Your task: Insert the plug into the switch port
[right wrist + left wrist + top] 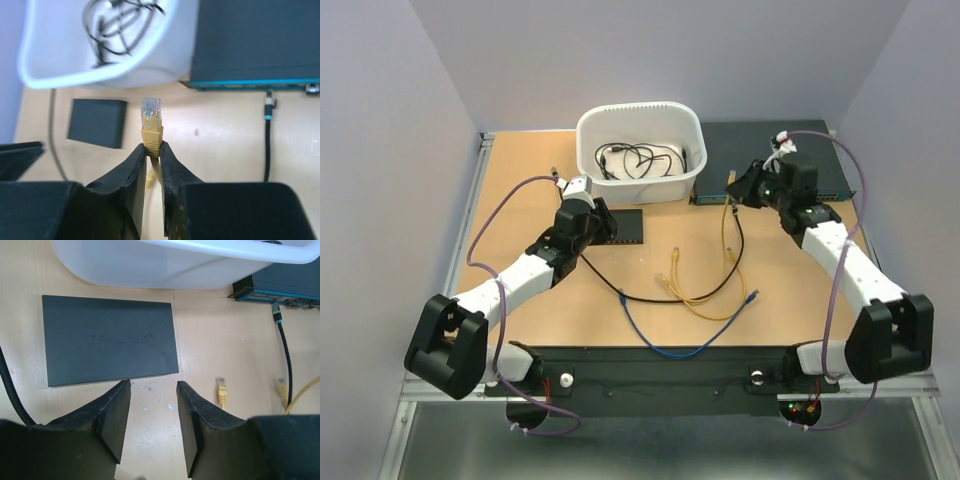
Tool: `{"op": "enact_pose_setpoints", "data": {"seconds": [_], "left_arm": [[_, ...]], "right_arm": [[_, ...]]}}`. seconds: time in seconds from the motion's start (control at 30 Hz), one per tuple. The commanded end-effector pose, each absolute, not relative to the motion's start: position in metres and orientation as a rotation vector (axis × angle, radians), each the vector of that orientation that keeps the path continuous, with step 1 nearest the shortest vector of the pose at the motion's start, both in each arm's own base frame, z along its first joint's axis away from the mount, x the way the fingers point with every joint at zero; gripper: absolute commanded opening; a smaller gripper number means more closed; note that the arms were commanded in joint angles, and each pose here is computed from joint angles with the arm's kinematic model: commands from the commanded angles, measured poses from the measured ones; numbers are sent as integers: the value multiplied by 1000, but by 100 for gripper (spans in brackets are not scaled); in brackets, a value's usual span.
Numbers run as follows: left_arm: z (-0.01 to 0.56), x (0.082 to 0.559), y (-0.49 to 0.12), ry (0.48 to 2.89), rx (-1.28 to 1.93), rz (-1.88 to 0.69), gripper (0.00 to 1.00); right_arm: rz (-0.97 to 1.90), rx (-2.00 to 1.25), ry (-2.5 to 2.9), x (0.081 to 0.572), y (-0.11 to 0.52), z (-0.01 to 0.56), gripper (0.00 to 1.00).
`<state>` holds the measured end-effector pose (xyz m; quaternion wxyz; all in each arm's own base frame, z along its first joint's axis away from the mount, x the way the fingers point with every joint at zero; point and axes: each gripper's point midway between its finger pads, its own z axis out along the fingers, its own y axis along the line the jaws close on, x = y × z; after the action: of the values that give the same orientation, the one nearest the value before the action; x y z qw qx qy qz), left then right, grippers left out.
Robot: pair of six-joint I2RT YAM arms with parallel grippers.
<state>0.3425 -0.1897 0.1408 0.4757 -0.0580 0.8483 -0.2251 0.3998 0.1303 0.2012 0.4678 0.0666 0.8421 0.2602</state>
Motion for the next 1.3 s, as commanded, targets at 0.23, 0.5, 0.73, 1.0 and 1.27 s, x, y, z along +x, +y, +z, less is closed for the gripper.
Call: {"op": "enact_pose_setpoints", "data": {"seconds": [0.23, 0.5, 0.73, 1.0, 1.27], "left_arm": [[169, 343, -173, 1949, -166, -500, 52], [173, 343, -167, 1931, -179, -479, 52], [171, 342, -169, 1931, -171, -484, 52], [188, 334, -202, 1885, -27, -631, 53], [197, 328, -247, 1874, 110, -675, 53]], "right_arm": [[931, -105, 1414, 318, 154, 520, 0], [1041, -320, 1160, 229, 163, 638, 0], [671, -165, 1042, 214, 106, 661, 0], [637, -11, 1412, 286, 105, 546, 1], [752, 37, 1958, 333, 137, 326, 1]]}}
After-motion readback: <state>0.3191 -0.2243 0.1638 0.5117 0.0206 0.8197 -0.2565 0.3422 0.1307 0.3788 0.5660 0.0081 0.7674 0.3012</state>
